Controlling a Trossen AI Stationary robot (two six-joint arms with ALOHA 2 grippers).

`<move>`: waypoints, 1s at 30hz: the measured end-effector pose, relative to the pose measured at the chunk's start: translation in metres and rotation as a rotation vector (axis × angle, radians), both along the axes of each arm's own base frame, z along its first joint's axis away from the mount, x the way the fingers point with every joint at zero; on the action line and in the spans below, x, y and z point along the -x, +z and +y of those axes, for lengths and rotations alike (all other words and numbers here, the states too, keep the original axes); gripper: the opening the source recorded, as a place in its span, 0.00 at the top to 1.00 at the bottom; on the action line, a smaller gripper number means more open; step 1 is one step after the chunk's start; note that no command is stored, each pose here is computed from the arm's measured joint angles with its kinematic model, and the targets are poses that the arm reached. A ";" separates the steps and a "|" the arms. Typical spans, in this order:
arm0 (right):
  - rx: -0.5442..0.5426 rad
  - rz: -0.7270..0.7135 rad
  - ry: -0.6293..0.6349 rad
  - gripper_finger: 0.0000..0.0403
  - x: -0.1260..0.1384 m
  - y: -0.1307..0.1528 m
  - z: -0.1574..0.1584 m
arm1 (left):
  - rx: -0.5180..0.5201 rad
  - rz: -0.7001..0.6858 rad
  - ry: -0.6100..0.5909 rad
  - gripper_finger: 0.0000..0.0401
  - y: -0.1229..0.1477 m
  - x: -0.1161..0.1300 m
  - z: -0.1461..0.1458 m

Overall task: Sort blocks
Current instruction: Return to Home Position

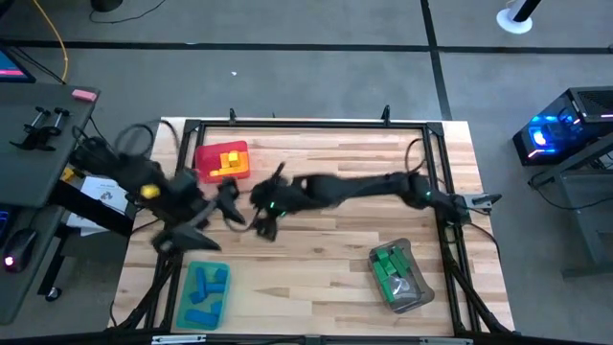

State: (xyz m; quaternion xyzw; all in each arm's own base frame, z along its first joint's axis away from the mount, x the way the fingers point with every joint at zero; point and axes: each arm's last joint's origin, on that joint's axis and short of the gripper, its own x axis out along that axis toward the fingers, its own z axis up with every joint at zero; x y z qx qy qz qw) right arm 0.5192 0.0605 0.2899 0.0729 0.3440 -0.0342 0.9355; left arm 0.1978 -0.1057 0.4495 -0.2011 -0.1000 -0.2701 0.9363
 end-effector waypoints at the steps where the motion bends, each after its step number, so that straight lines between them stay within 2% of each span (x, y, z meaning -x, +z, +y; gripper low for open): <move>1: 0.015 0.052 -0.015 0.41 0.009 0.006 -0.007 | -0.014 -0.034 0.012 0.30 0.005 0.007 0.004; 5: 0.075 0.289 -0.090 0.41 0.047 0.020 -0.023 | -0.078 -0.153 0.065 0.30 0.019 0.033 0.020; 9: 0.137 0.533 -0.156 0.42 0.085 0.014 -0.014 | -0.137 -0.187 0.105 0.30 0.024 0.052 0.033; 13: 0.111 0.610 -0.244 0.42 0.134 0.018 0.002 | -0.182 -0.177 0.151 0.30 0.023 0.057 0.041; 17: 0.014 0.590 -0.385 0.42 0.194 0.013 0.007 | -0.225 -0.140 0.196 0.30 0.018 0.050 0.046; 22: -0.179 0.408 -0.566 0.42 0.263 0.005 -0.002 | -0.281 -0.091 0.345 0.30 0.013 0.040 0.060; 26: -0.275 0.233 -0.577 0.42 0.294 -0.010 -0.011 | -0.304 -0.059 0.456 0.30 0.009 0.022 0.074; 30: -0.290 0.094 -0.493 0.42 0.307 -0.024 -0.020 | -0.264 -0.008 0.515 0.30 -0.011 -0.009 0.086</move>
